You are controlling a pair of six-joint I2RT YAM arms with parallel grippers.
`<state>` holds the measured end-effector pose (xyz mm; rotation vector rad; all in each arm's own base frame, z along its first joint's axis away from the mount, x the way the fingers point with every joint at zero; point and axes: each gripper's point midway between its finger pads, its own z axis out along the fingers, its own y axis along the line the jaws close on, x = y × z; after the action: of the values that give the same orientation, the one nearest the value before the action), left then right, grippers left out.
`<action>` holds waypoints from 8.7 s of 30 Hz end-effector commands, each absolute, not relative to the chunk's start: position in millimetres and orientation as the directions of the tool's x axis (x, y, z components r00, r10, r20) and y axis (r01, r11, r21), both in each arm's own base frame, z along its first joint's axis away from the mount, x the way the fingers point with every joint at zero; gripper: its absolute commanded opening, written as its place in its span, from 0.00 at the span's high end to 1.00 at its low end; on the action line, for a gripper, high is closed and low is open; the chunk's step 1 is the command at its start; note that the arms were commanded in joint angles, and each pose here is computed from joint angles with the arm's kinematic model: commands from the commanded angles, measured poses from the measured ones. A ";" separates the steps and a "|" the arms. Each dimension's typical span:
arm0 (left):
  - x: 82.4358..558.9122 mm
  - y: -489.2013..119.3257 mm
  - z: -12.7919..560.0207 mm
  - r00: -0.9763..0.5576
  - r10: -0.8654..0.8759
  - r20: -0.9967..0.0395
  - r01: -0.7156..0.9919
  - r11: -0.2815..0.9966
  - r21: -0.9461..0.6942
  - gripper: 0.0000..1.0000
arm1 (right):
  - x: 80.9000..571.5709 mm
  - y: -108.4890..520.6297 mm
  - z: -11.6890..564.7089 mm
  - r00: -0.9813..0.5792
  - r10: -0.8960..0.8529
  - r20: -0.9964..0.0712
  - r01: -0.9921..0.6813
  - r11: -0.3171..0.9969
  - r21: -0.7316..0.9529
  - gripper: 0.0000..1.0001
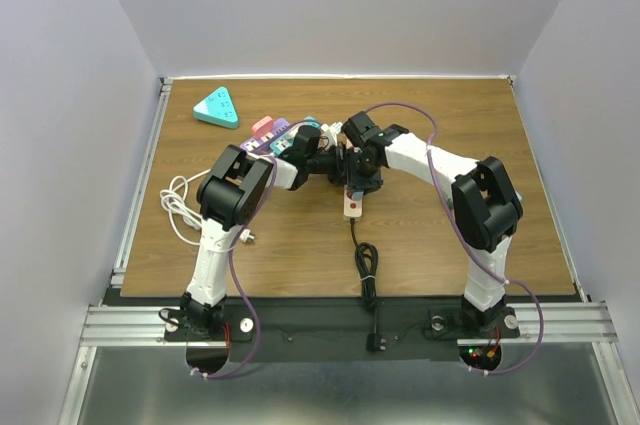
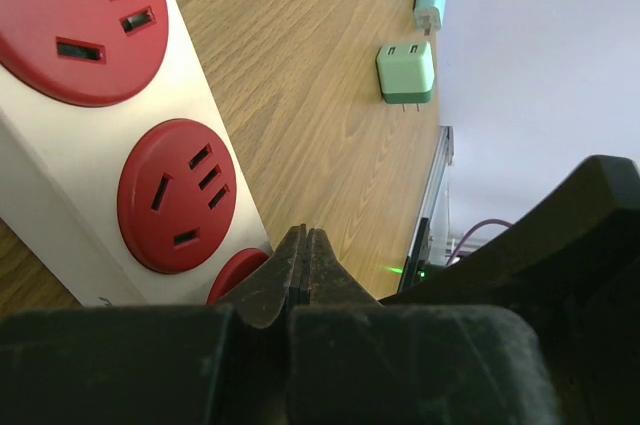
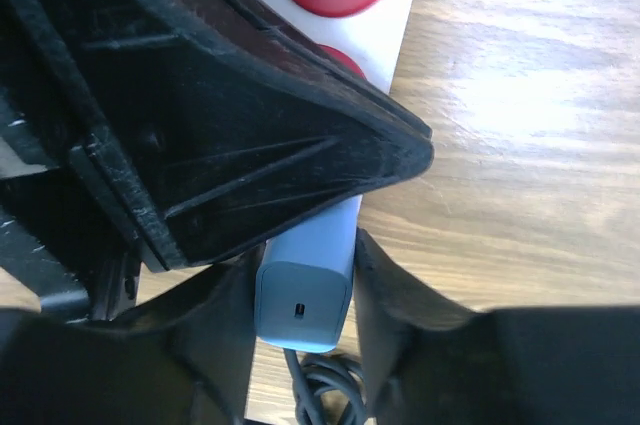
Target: Pull the plug off the socket
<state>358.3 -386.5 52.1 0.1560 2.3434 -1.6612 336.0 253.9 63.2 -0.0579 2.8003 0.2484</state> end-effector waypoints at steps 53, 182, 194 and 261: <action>299.3 -377.3 -49.9 -0.995 0.006 -0.100 0.090 0.505 -0.858 1.00 | 378.2 264.2 202.5 -0.819 0.078 -0.569 -0.062 0.973 0.223 0.99; 466.6 83.3 408.5 -0.089 0.015 -0.996 -0.484 0.873 0.056 1.00 | 429.5 40.7 174.0 -0.750 0.453 -0.482 0.367 0.891 0.266 0.00; 545.2 121.1 295.7 -0.288 -0.023 -0.957 -0.555 0.819 0.148 1.00 | 415.9 42.2 166.6 -0.761 0.439 -0.478 0.356 0.898 0.257 0.00; 368.0 -117.2 122.7 -0.816 -0.030 -0.577 -0.014 0.999 -0.032 0.18 | 398.9 209.8 163.4 -0.895 0.150 -0.420 -0.052 0.901 0.431 0.00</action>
<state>376.0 -128.8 136.1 -0.0237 2.4926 -0.1525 387.2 206.2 152.4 0.1017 2.6669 0.5984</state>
